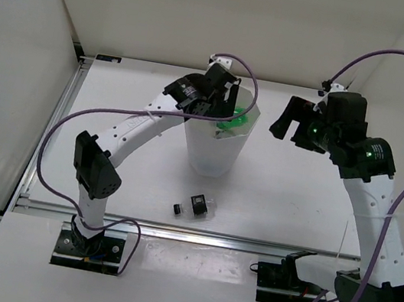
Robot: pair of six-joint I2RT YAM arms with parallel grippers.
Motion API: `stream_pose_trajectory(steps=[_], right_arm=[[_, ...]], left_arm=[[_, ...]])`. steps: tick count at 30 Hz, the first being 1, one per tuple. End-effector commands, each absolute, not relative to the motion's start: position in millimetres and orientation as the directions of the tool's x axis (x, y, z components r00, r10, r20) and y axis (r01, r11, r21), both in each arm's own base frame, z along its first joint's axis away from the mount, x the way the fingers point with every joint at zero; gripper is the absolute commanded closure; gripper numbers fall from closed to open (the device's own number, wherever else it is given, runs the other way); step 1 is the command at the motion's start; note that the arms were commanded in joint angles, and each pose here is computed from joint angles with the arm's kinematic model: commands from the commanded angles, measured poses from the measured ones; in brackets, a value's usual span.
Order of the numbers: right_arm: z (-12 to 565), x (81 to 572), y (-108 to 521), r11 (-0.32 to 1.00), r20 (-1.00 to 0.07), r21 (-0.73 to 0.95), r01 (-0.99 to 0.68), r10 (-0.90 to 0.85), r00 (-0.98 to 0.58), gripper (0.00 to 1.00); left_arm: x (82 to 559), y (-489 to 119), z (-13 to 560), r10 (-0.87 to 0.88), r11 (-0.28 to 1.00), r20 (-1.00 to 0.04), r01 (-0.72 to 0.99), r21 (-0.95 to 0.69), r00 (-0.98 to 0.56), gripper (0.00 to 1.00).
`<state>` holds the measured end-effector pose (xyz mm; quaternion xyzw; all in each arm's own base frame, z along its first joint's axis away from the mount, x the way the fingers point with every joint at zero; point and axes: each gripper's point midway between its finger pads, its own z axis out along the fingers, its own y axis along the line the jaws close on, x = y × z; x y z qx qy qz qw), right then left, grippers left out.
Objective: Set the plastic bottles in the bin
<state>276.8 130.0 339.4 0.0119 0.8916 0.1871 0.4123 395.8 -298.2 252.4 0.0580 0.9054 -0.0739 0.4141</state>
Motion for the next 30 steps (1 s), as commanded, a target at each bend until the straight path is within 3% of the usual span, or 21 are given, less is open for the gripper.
stream_pose_trajectory(steps=[1, 8, 11, 16, 21, 22, 26, 30], right_arm=[[339.3, 276.2, 125.7, 0.936, -0.745, 0.326, -0.136, 0.165, -0.647, 0.00], [362.7, 276.0, 134.2, 0.913, -0.773, 0.358, -0.195, 0.174, -0.610, 0.00], [381.6, 263.8, 157.8, 0.858, -0.787, 0.389, -0.335, 0.121, -0.605, 0.00], [382.8, 222.1, 195.9, 0.779, -0.786, 0.395, -0.488, 0.011, -0.618, 0.00], [361.3, 153.1, 263.2, 0.534, -0.735, 0.336, -0.776, -0.367, -0.571, 0.00], [378.4, 150.2, 271.0, 0.491, -0.775, 0.257, -0.832, -0.409, -0.481, 0.00], [336.2, 102.6, 318.8, 0.274, -0.692, 0.147, -0.951, -0.659, -0.296, 0.00], [252.7, 97.1, 341.5, 0.231, -0.515, 0.092, -0.969, -0.821, -0.245, 0.00]], left_arm=[[387.6, -260.7, 357.6, -0.085, 0.986, -0.880, 0.085, -0.141, -0.468, 0.00], [343.1, -200.7, 510.4, -0.267, 0.951, -0.953, 0.117, -0.285, -0.146, 0.00], [321.7, -162.3, 524.5, -0.352, 0.933, -0.933, 0.044, -0.356, -0.077, 0.00], [303.9, -113.1, 425.2, -0.416, 0.906, -0.884, -0.182, -0.383, -0.212, 0.00], [267.7, -69.6, 322.9, -0.517, 0.840, -0.784, -0.381, -0.387, -0.344, 0.00], [263.4, -67.2, 311.2, -0.547, 0.820, -0.759, -0.408, -0.402, -0.352, 0.00], [245.8, -56.1, 263.0, -0.578, 0.793, -0.696, -0.495, -0.355, -0.426, 0.00], [236.9, -47.7, 245.4, -0.589, 0.776, -0.666, -0.551, -0.308, -0.457, 0.00]])
